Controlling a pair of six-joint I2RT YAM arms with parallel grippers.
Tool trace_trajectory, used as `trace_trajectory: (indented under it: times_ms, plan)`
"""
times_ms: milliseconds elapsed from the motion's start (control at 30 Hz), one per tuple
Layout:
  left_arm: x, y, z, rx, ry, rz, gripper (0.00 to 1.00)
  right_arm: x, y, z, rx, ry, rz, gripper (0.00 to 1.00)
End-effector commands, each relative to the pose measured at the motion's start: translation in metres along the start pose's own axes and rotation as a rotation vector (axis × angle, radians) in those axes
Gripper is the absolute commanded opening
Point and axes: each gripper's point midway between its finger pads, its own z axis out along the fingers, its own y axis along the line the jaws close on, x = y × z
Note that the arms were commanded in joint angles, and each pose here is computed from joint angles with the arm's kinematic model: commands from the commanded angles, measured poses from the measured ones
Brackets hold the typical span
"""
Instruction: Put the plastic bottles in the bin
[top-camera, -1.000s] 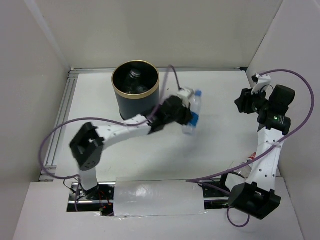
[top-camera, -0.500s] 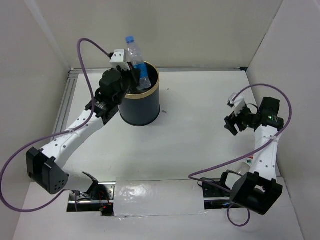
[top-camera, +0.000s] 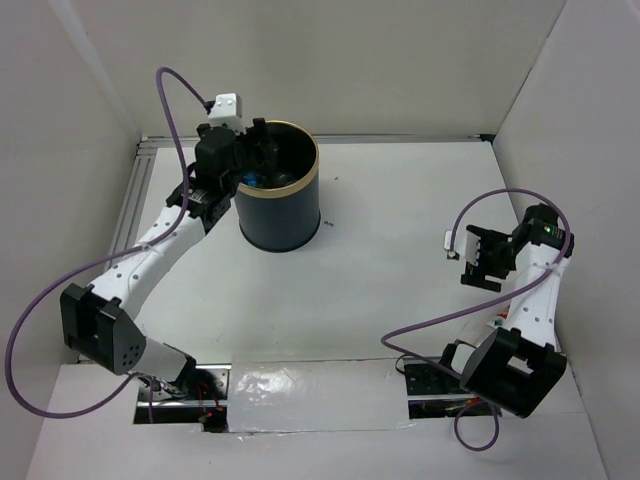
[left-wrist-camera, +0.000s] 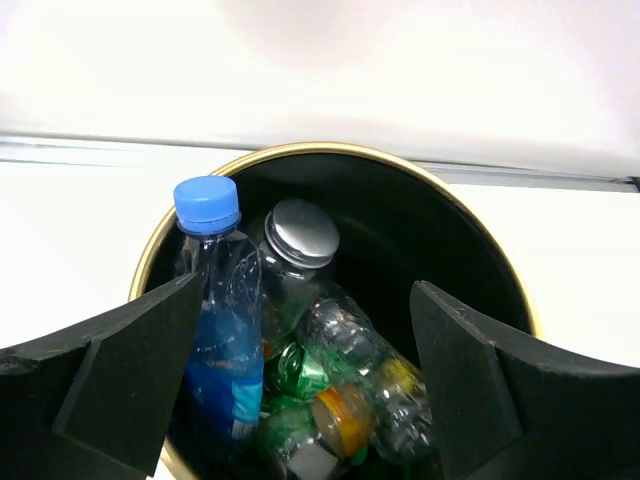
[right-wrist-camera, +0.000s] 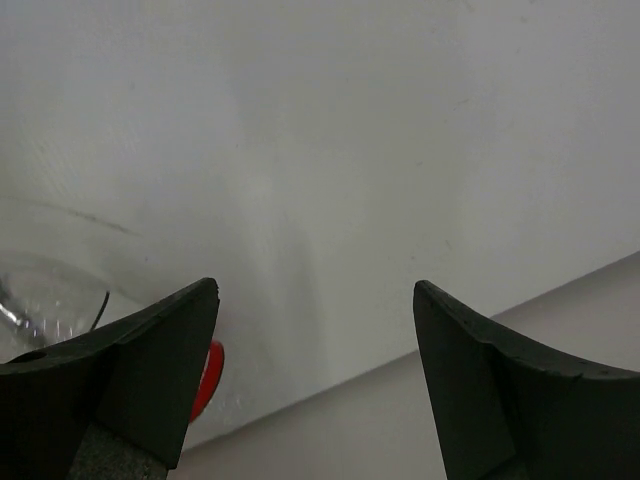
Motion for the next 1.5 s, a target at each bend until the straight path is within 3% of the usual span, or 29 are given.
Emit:
trace_trajectory:
  times_ms: [0,267,400,700,933,1100,1133,1200,1233,1267,1333,1400,1433,1467]
  plan:
    - [-0.033,-0.014,-0.028,0.06,-0.08,0.004,0.98,0.02,-0.001,-0.025,-0.1,0.185,-0.407,0.85]
    - [0.011,-0.063,-0.101,0.3,0.01,0.029,0.99,0.08,0.047,-0.043,-0.428,0.479,-0.511,0.87]
    - [0.035,-0.069,-0.122,0.339,0.065,0.023,0.99,0.093,0.064,-0.042,-0.538,0.511,-0.527,0.95]
    - [0.063,-0.066,-0.138,0.329,0.134,-0.031,0.99,0.11,0.115,-0.016,-0.763,0.457,-0.628,1.0]
    - [0.088,-0.06,-0.151,0.299,0.194,-0.052,0.99,0.122,0.118,0.043,-0.625,0.412,-0.673,1.0]
    - [0.097,-0.055,-0.159,0.289,0.212,-0.057,0.99,0.133,0.117,0.06,-0.579,0.404,-0.633,0.96]
    - [0.094,-0.054,-0.16,0.282,0.202,-0.073,0.99,0.135,0.118,0.062,-0.555,0.389,-0.606,0.95]
    - [0.104,-0.052,-0.163,0.282,0.225,-0.071,0.99,0.137,0.113,0.067,-0.518,0.376,-0.569,0.82]
    - [0.104,-0.053,-0.163,0.281,0.226,-0.08,0.99,0.132,0.107,0.071,-0.476,0.346,-0.547,0.73]
    - [0.109,-0.054,-0.165,0.287,0.236,-0.073,0.99,0.128,0.103,0.075,-0.454,0.314,-0.513,0.54]
    - [0.111,-0.053,-0.167,0.286,0.238,-0.085,0.99,0.114,0.089,0.076,-0.38,0.242,-0.412,0.4]
    - [0.112,-0.059,-0.172,0.31,0.239,-0.095,0.99,0.074,0.037,0.071,-0.216,0.1,-0.344,0.28]
    - [0.119,-0.058,-0.173,0.312,0.255,-0.088,0.99,0.058,0.02,0.066,-0.15,0.058,-0.225,0.22]
    - [0.123,-0.063,-0.175,0.334,0.261,-0.098,0.99,0.02,-0.029,0.054,-0.022,-0.061,-0.224,0.22]
